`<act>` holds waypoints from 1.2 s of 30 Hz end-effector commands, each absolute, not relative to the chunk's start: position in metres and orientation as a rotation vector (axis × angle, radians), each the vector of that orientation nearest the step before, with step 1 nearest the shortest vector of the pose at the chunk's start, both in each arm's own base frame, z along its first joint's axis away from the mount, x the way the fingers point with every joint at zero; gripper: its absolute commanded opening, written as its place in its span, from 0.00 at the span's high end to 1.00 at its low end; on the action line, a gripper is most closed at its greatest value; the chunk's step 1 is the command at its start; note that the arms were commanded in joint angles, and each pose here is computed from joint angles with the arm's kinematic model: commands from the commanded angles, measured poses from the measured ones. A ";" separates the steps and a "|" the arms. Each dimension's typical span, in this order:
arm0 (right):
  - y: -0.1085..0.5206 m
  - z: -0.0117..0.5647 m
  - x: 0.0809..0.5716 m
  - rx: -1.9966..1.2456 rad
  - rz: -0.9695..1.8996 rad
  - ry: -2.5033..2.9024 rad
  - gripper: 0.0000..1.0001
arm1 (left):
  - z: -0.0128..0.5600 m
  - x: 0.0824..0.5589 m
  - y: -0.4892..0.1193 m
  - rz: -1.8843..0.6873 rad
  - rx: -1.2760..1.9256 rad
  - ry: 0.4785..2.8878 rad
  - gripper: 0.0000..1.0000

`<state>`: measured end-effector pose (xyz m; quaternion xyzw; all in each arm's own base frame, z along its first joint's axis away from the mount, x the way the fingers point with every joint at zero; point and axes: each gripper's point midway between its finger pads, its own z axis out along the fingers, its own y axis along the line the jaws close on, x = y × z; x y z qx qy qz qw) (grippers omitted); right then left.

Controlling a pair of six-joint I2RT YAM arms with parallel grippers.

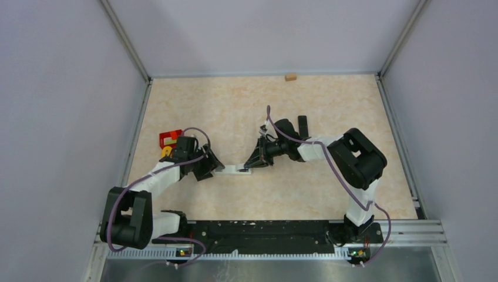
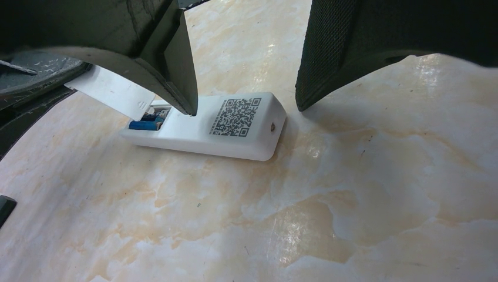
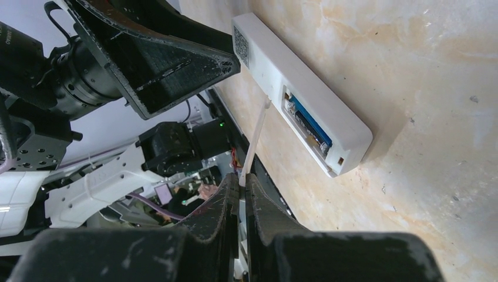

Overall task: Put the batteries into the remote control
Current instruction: Load the battery cover into the remote control.

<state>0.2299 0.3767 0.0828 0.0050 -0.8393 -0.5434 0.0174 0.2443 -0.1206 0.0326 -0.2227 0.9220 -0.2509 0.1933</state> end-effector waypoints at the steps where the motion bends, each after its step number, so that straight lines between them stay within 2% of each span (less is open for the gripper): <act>1: 0.385 0.088 0.239 0.066 -1.730 -2.634 1.00 | -0.001 0.223 -0.097 -0.494 -0.665 2.692 0.33; 36: 0.369 0.036 0.227 0.115 -1.502 -2.729 1.00 | -0.001 0.224 -0.098 -0.504 -0.666 2.691 0.33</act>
